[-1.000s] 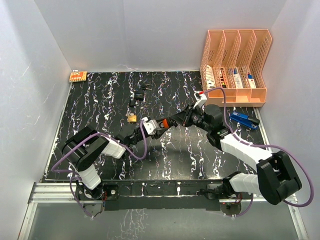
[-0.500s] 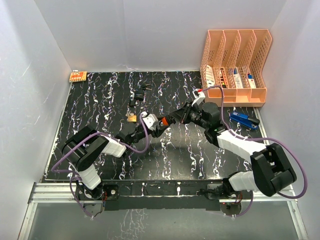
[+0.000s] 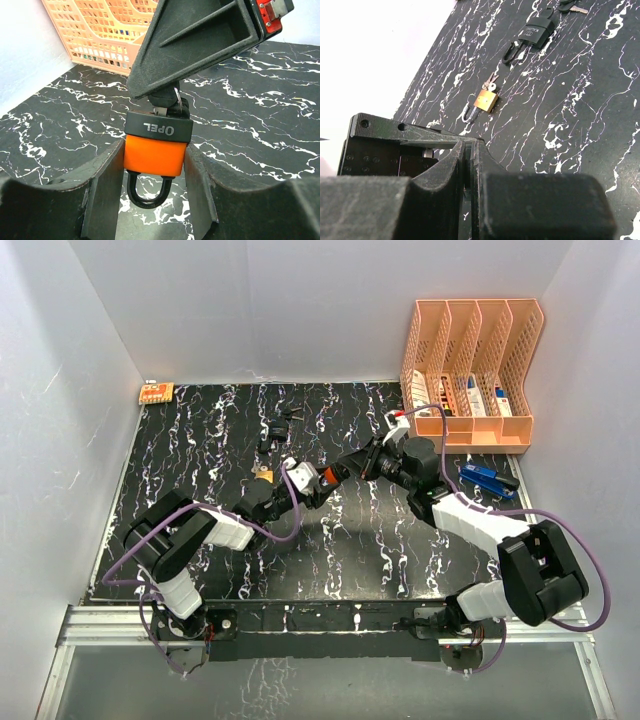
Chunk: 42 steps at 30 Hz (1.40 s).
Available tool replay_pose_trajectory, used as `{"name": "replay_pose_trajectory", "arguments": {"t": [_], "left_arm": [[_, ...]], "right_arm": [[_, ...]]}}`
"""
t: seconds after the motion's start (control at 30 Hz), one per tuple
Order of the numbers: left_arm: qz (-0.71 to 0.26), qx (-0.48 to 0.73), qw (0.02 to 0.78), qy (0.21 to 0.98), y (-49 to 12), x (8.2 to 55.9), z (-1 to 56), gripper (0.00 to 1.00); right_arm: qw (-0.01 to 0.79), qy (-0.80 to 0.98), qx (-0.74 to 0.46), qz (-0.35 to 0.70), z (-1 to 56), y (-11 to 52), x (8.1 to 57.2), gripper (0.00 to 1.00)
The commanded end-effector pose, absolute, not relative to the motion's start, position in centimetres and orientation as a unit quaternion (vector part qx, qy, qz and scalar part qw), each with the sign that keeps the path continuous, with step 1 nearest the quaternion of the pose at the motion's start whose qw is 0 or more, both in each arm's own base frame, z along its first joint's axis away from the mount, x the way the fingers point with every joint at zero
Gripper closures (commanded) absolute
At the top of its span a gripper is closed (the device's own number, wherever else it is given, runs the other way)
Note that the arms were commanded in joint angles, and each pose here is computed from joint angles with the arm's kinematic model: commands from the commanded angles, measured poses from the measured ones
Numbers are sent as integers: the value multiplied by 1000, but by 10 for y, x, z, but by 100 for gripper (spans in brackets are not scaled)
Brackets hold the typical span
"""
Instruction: Unlock with the key
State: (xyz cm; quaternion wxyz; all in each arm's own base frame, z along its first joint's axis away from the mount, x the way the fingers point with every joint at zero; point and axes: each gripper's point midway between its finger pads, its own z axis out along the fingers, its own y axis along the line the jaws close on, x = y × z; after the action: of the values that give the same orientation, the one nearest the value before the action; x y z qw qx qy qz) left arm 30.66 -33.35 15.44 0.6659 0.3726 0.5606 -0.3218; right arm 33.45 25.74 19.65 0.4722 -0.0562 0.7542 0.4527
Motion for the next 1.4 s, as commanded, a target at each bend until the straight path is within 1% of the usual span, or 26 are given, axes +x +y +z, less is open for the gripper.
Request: {"name": "replay_pose_trajectory", "arguments": {"t": [0.0,0.2,0.43,0.57,0.9,1.1,1.2,1.37], "left_arm": [[-345,342,809,331,-340,274,304,100],[-341,339,814,326,-342,278,312,100],[-323,327,813,358,-346,290,302,100],[-296,313,814,389,-347,301,289,100],[-232,258,802,487,-353,336,261,100],[-202,244,801,508,-348,343,257,100],[-198,243,796,517,-347,342,253,100],[-206,217,774,558,-339,344,239,100]], "right_arm": [[377,787,-88,480,170,281,299,100],[361,799,-90,472,160,282,301,100],[356,807,-71,465,153,282,307,100],[352,815,-46,458,150,281,314,100],[302,846,6,439,128,286,330,100],[283,853,23,438,120,289,332,100],[284,852,22,439,123,290,334,100],[302,845,24,441,134,286,339,100]]}}
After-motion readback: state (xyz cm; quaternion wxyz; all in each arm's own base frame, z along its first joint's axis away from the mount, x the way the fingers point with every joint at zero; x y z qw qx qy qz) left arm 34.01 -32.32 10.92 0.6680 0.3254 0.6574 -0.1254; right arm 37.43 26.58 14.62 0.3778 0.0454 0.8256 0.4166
